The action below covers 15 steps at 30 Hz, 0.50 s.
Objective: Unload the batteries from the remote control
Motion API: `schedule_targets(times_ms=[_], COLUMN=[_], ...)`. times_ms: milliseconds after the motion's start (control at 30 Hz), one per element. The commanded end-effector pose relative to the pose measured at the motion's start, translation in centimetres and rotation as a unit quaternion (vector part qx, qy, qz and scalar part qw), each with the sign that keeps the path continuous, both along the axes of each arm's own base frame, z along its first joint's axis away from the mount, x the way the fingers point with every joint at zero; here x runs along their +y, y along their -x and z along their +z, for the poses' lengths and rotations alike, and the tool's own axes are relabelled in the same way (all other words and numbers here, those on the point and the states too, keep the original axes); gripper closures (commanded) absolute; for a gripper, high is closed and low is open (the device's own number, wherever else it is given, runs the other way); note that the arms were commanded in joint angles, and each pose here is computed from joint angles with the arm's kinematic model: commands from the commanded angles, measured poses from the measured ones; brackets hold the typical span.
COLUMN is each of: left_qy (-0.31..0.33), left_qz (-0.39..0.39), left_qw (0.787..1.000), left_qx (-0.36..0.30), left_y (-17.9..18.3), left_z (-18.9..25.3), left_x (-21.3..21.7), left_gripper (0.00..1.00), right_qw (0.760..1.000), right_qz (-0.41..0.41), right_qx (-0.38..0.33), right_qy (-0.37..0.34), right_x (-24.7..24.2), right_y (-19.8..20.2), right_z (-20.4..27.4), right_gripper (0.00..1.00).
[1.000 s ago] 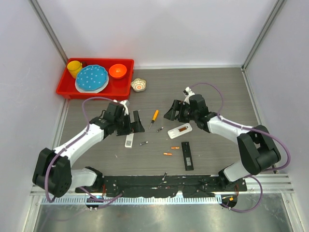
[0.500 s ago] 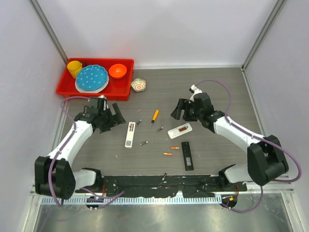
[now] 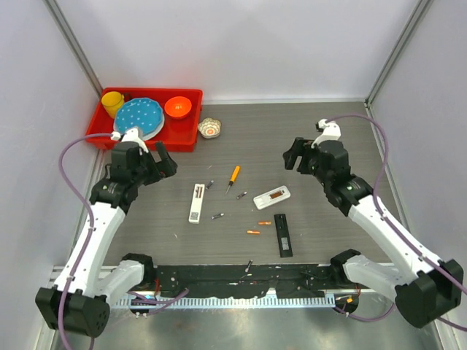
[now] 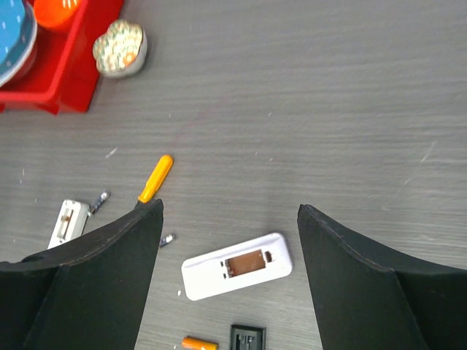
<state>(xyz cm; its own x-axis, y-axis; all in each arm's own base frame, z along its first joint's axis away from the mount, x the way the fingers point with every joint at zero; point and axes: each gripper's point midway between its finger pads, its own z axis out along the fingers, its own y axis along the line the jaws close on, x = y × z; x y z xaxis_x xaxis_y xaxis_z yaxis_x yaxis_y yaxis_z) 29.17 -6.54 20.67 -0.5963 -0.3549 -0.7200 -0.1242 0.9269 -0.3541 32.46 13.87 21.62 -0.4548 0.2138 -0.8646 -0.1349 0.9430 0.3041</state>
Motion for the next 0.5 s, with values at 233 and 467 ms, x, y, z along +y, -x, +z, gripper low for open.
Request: schedule_targets(times_ms=[233,467], left_qy=[-0.011,-0.023], left_qz=[-0.002,-0.023], left_qw=[0.987,0.973], left_qx=[-0.162,-0.228], left_y=[-0.7,0.0], left_z=[7.2,9.7], left_x=[0.8,0.6], left_gripper=[0.0,0.0], right_qw=[0.985,0.975], right_qz=[-0.08,-0.111], right_qx=[-0.156,-0.194], right_qy=[0.002,-0.003], right_x=[-4.8,-6.5], right_y=[1.6,2.6], right_z=[9.1,9.9], right_gripper=[0.0,0.0])
